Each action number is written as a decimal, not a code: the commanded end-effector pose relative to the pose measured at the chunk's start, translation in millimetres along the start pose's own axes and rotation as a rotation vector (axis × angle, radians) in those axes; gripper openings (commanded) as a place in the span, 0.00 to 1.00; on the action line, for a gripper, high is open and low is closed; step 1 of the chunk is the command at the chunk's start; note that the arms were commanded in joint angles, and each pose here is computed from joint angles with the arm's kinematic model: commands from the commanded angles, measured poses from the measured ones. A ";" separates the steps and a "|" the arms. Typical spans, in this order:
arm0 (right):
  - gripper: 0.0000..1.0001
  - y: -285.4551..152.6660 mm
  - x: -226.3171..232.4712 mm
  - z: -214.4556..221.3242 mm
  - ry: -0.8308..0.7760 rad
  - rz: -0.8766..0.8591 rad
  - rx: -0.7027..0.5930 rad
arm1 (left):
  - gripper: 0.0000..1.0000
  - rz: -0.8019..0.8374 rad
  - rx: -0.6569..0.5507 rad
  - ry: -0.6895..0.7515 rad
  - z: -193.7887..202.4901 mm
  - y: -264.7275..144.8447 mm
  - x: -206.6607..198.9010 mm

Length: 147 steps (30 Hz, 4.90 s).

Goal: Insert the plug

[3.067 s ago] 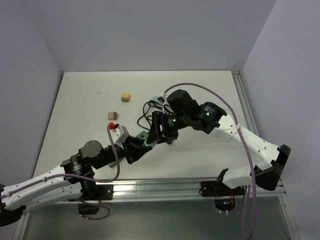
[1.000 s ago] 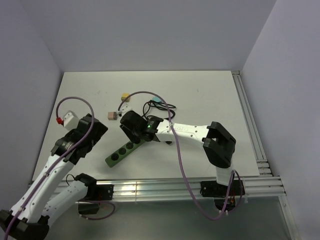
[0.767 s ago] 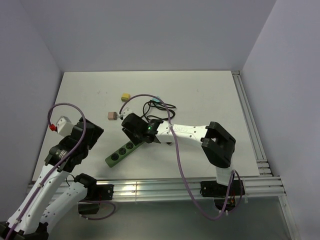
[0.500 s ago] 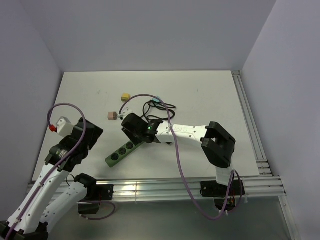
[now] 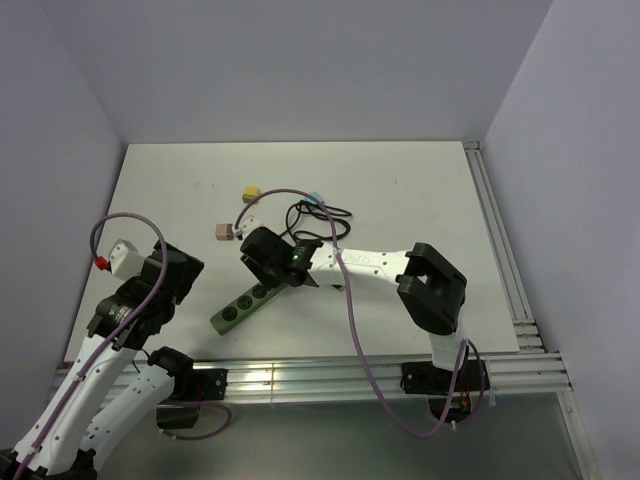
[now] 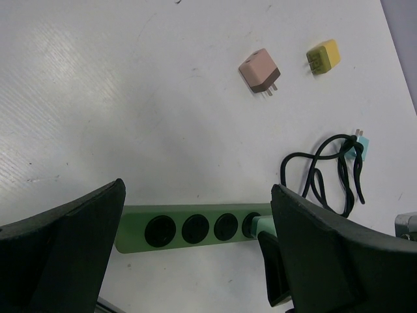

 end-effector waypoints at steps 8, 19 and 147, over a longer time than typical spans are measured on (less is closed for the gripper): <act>0.00 7.4 2.7 -3.5 -0.017 0.009 -0.020 | 0.99 0.011 -0.011 -0.026 -3.1 -2.3 -0.9; 0.00 17.0 7.9 50.5 -0.026 0.020 0.088 | 0.99 0.027 -0.009 -0.032 -7.4 -9.6 -1.4; 0.92 -73.5 -140.2 -45.3 0.506 0.273 -0.112 | 0.97 0.397 0.255 0.091 2.2 -48.0 -20.6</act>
Point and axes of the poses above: each gripper's point midway between its finger pads, its own y axis out along the fingers, its own x axis along the line the jaws close on, z = x × y, the point moved 8 cm from there along -y, back along the fingers, and after that the axes turned 15 degrees about -y, right-handed, at the moved point
